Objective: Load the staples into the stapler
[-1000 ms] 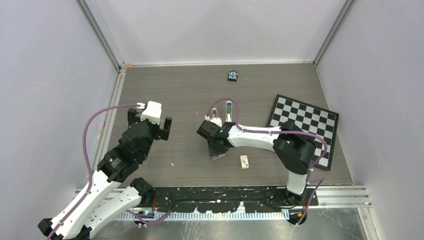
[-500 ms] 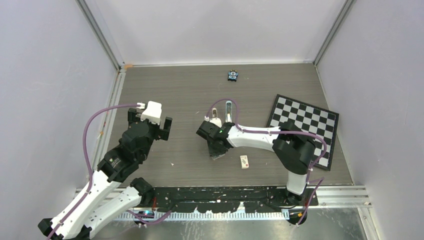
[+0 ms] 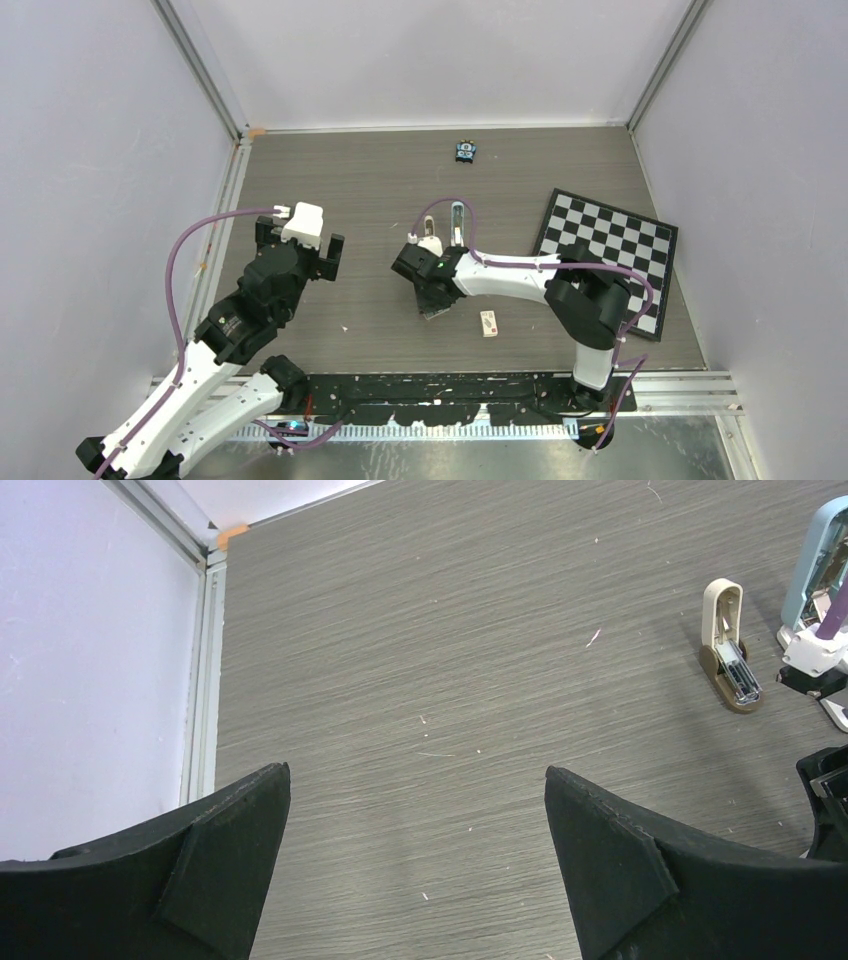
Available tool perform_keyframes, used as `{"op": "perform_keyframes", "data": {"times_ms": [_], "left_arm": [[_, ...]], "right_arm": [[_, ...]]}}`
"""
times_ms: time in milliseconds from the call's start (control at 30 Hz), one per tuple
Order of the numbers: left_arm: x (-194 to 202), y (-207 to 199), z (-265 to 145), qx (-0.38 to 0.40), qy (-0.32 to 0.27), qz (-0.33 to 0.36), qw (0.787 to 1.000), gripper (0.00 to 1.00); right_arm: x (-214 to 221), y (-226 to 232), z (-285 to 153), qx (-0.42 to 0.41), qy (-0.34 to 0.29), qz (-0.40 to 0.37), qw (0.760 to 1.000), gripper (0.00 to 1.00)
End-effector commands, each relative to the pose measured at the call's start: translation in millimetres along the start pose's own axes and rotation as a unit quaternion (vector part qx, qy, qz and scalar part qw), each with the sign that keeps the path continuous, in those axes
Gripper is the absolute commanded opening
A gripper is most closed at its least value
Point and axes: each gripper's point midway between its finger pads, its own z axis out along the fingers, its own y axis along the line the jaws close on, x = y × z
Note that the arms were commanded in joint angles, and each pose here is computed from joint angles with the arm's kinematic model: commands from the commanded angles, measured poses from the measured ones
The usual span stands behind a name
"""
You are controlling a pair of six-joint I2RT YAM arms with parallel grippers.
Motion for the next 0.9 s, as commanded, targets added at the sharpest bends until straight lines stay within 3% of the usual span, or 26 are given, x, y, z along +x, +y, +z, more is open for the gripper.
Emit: {"op": "perform_keyframes", "data": {"times_ms": [0, 867], "left_arm": [[-13, 1, 0, -0.003, -0.026, -0.013, 1.0, 1.0], [-11, 0, 2, -0.003, -0.023, -0.01, 1.0, 1.0]], "right_arm": [[-5, -2, -3, 0.015, -0.016, -0.007, 1.0, 0.25], [-20, 9, -18, -0.007, -0.042, -0.009, 0.999, 0.21]]}}
